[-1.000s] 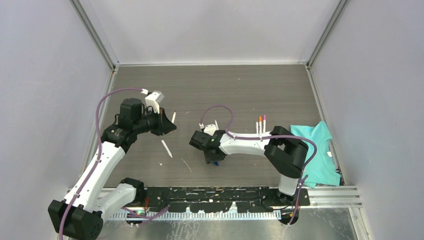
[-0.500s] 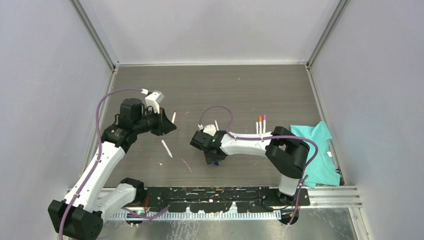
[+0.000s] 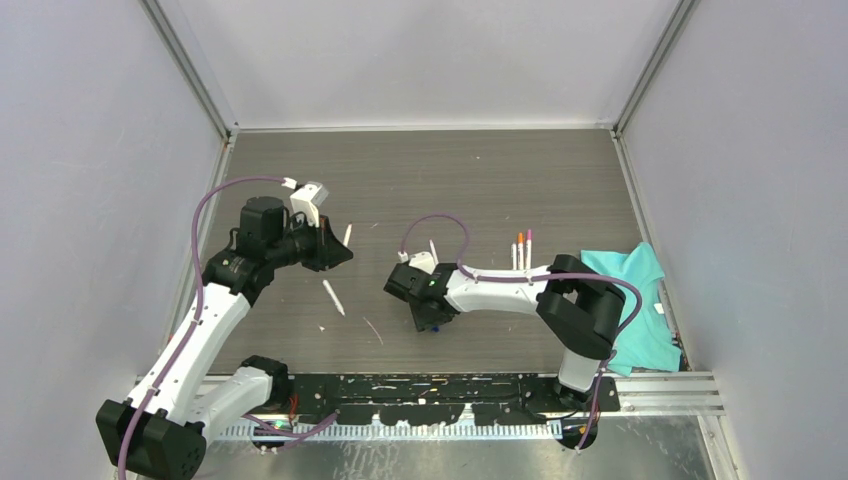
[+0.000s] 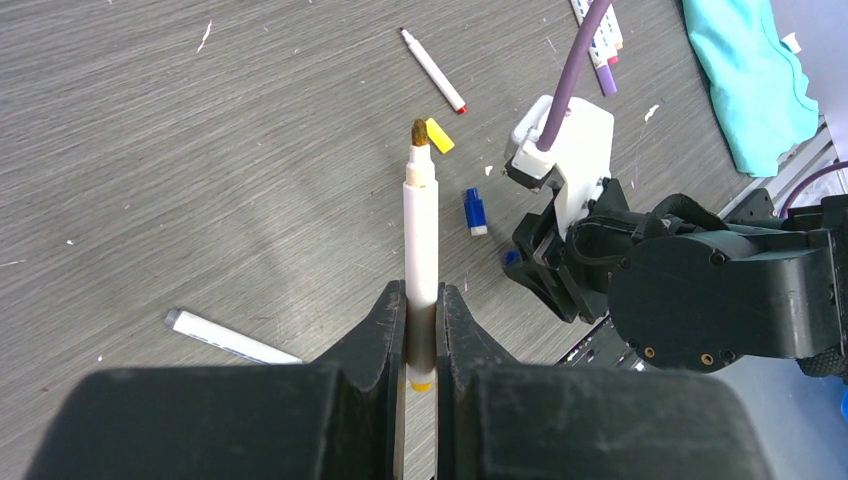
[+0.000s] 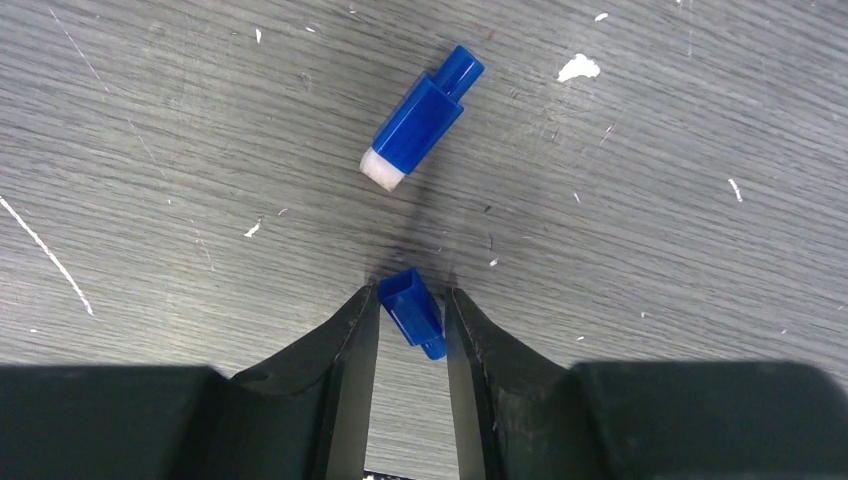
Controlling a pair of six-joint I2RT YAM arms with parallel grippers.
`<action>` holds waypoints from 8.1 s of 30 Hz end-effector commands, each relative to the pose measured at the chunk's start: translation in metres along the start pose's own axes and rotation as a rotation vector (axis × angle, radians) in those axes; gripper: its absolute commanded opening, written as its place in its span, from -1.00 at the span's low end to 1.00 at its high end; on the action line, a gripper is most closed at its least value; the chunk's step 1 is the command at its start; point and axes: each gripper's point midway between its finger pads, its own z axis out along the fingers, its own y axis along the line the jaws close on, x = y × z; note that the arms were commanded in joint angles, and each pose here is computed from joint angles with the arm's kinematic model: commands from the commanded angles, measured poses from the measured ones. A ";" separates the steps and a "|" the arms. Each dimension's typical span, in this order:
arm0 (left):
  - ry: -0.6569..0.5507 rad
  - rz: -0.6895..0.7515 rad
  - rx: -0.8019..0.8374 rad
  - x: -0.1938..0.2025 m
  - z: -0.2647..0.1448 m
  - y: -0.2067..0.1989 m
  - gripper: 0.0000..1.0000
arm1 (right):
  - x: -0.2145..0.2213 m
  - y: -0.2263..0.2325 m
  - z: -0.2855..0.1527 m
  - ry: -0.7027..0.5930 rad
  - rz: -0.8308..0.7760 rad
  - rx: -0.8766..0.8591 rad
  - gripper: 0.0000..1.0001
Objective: Insert the pens into the pen caps
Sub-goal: Pick up the pen cap at the center of the board, then insert the pen cap onto the pen.
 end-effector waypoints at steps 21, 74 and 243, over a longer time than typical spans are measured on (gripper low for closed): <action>-0.039 0.023 0.019 -0.009 -0.001 -0.005 -1.00 | -0.020 -0.010 -0.032 -0.101 0.077 -0.072 -0.98; 0.006 0.097 0.641 -0.014 0.018 -0.144 -1.00 | -0.193 -0.015 -0.281 -0.855 0.364 -0.982 -0.98; -0.037 0.099 0.614 -0.020 0.017 -0.142 -1.00 | -0.182 -0.009 -0.250 -0.851 0.479 -1.007 -0.98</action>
